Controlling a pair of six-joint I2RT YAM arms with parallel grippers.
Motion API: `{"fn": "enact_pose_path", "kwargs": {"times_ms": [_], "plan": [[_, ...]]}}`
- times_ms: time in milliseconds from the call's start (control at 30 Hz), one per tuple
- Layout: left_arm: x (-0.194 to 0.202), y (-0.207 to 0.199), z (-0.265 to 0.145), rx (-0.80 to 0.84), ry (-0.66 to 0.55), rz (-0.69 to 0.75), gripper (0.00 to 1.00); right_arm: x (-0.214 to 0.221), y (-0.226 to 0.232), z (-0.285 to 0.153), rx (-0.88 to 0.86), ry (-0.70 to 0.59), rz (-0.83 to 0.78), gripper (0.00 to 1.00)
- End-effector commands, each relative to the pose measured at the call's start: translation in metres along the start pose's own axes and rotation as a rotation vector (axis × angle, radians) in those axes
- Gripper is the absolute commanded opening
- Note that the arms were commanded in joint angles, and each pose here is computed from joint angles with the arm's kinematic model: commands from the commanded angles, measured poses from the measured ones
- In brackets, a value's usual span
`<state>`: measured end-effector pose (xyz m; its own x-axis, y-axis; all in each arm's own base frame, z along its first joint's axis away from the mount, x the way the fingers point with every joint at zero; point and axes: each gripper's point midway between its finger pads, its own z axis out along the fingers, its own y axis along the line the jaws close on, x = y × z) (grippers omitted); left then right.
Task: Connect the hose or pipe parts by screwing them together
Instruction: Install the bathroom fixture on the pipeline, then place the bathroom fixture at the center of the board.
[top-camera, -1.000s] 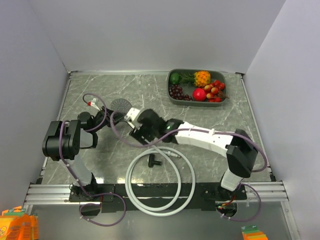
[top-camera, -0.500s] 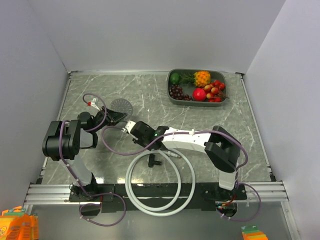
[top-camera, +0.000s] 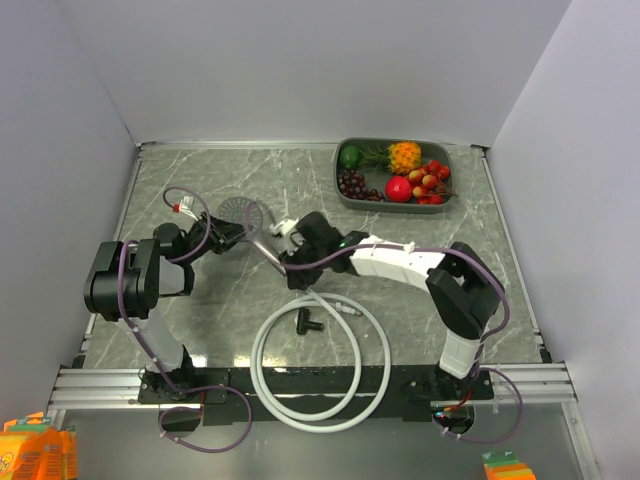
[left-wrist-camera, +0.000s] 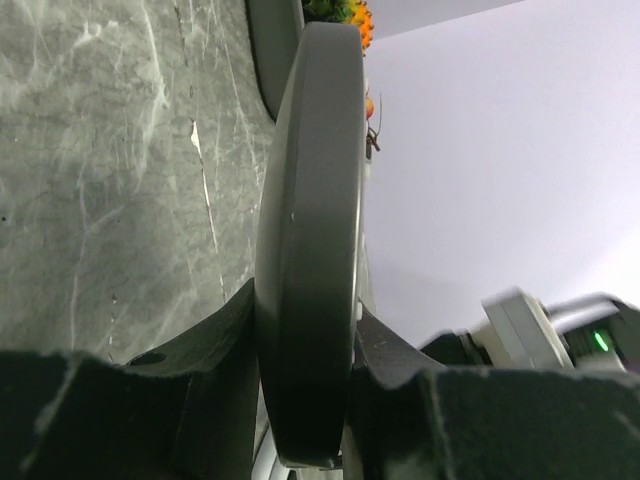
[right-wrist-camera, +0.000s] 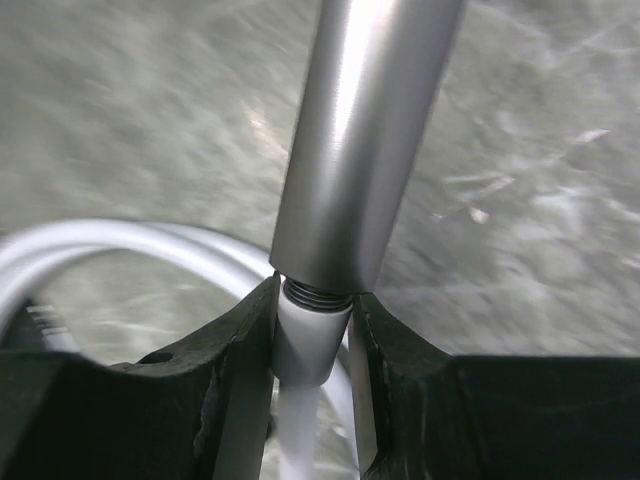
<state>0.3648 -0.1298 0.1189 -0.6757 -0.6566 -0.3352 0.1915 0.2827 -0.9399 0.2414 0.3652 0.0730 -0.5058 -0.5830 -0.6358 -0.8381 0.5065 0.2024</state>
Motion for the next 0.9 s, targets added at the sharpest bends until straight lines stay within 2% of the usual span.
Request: {"fn": "enact_pose_path", "kwargs": {"times_ms": [0,33,67,167,233,267,300,333,400,433,533,633,733,800,867], "plan": [[0.002,-0.022,0.003,0.085,0.061,0.101,0.01,-0.066,0.049,-0.041,-0.482,-0.261,0.146,0.3],[0.003,-0.023,0.004,0.085,0.064,0.104,0.01,-0.078,0.04,-0.045,-0.507,-0.326,0.153,0.31],[0.002,-0.023,0.004,0.084,0.066,0.111,0.01,-0.076,0.041,-0.043,-0.551,-0.322,0.178,0.33],[0.002,-0.021,0.005,0.077,0.081,0.118,0.01,-0.076,0.041,-0.043,-0.618,-0.329,0.232,0.47],[0.001,-0.018,0.007,0.071,0.09,0.125,0.01,-0.072,0.034,-0.036,-0.565,-0.297,0.264,0.62],[-0.001,-0.013,0.006,0.054,0.09,0.125,0.01,-0.074,0.028,-0.035,-0.528,-0.301,0.231,0.68],[-0.003,-0.01,0.007,0.046,0.088,0.126,0.01,-0.075,0.02,-0.034,-0.48,-0.303,0.232,0.9],[-0.01,-0.01,0.009,0.044,0.08,0.137,0.01,-0.077,0.006,-0.032,-0.393,-0.315,0.241,0.99],[-0.025,-0.002,0.011,0.006,0.045,0.148,0.01,-0.076,-0.015,-0.041,-0.249,-0.3,0.23,1.0],[-0.038,-0.006,0.015,0.007,0.026,0.184,0.01,-0.08,-0.031,-0.053,-0.12,-0.323,0.233,1.0],[-0.058,-0.015,0.023,0.004,-0.028,0.195,0.01,-0.068,-0.043,-0.081,0.02,-0.352,0.208,1.0],[-0.059,-0.027,0.032,0.035,-0.028,0.168,0.01,-0.052,-0.03,-0.102,0.04,-0.364,0.173,1.0],[-0.045,-0.04,0.039,0.062,0.001,0.155,0.01,-0.028,0.008,-0.101,-0.049,-0.334,0.185,1.0],[-0.039,-0.046,0.042,0.079,0.015,0.15,0.01,-0.025,0.041,-0.097,-0.146,-0.359,0.18,1.0],[-0.035,-0.053,0.047,0.103,0.026,0.128,0.01,-0.006,0.049,-0.08,-0.144,-0.315,0.242,1.0]]}}
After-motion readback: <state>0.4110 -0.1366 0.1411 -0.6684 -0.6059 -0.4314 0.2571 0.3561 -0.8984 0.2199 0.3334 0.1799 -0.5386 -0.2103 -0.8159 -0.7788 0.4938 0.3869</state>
